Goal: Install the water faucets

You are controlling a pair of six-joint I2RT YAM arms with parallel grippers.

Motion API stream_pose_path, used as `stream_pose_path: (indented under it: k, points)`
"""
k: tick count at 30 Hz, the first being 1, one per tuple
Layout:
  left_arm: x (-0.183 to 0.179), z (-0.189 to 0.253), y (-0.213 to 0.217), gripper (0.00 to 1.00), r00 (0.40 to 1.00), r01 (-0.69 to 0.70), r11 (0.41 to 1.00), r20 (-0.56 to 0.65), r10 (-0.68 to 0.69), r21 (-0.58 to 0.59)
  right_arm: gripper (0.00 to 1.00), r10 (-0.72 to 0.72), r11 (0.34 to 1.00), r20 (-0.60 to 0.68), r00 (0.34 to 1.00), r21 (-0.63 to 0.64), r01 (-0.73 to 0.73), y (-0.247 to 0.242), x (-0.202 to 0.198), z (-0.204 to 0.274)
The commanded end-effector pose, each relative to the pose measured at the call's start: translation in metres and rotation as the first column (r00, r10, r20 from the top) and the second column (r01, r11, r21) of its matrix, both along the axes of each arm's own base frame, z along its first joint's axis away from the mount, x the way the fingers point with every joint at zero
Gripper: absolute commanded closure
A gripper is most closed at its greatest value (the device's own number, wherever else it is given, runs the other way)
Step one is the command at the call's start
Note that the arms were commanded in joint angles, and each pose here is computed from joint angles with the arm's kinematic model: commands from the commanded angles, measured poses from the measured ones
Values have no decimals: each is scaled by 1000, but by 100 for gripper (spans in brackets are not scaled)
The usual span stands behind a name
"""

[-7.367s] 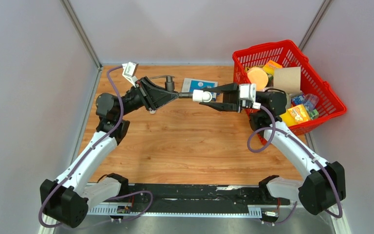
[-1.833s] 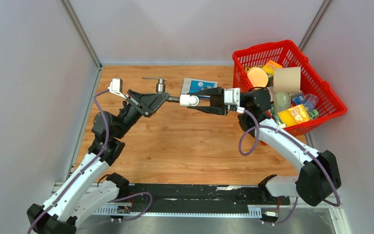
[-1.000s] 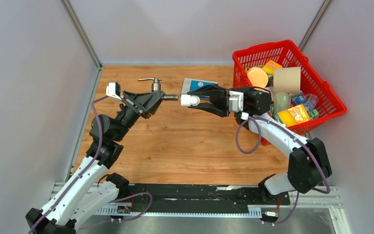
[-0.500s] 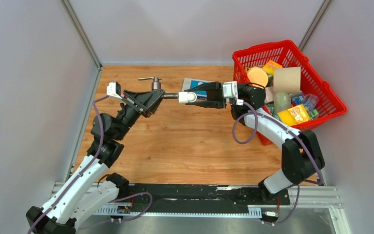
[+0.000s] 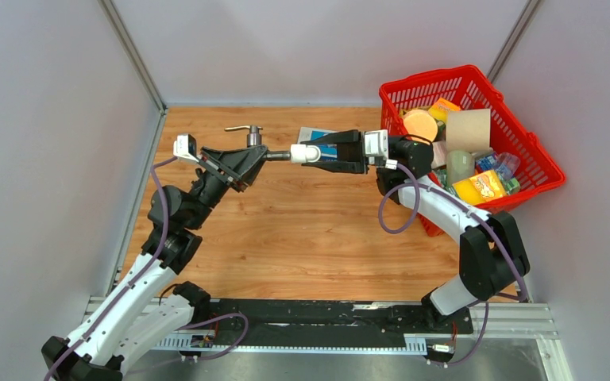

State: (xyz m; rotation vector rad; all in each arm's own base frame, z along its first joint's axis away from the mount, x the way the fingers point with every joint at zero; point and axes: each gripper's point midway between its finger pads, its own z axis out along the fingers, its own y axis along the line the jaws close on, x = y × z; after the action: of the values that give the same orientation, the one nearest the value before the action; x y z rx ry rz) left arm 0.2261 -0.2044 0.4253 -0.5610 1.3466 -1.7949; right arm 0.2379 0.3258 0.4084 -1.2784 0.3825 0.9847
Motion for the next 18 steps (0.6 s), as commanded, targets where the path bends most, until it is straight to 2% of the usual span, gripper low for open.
stream_pose_path:
  k: [1,18]
  points:
    - [-10,18,1,100,999,25,999,25,-24,-44,100,-41,975,338,940,221,-36,-26,-45,58]
    - [-11,27,-9,100,997,55,998,48,-53,-37,100,-26,978,353,935,204,-50,-26,-55,54]
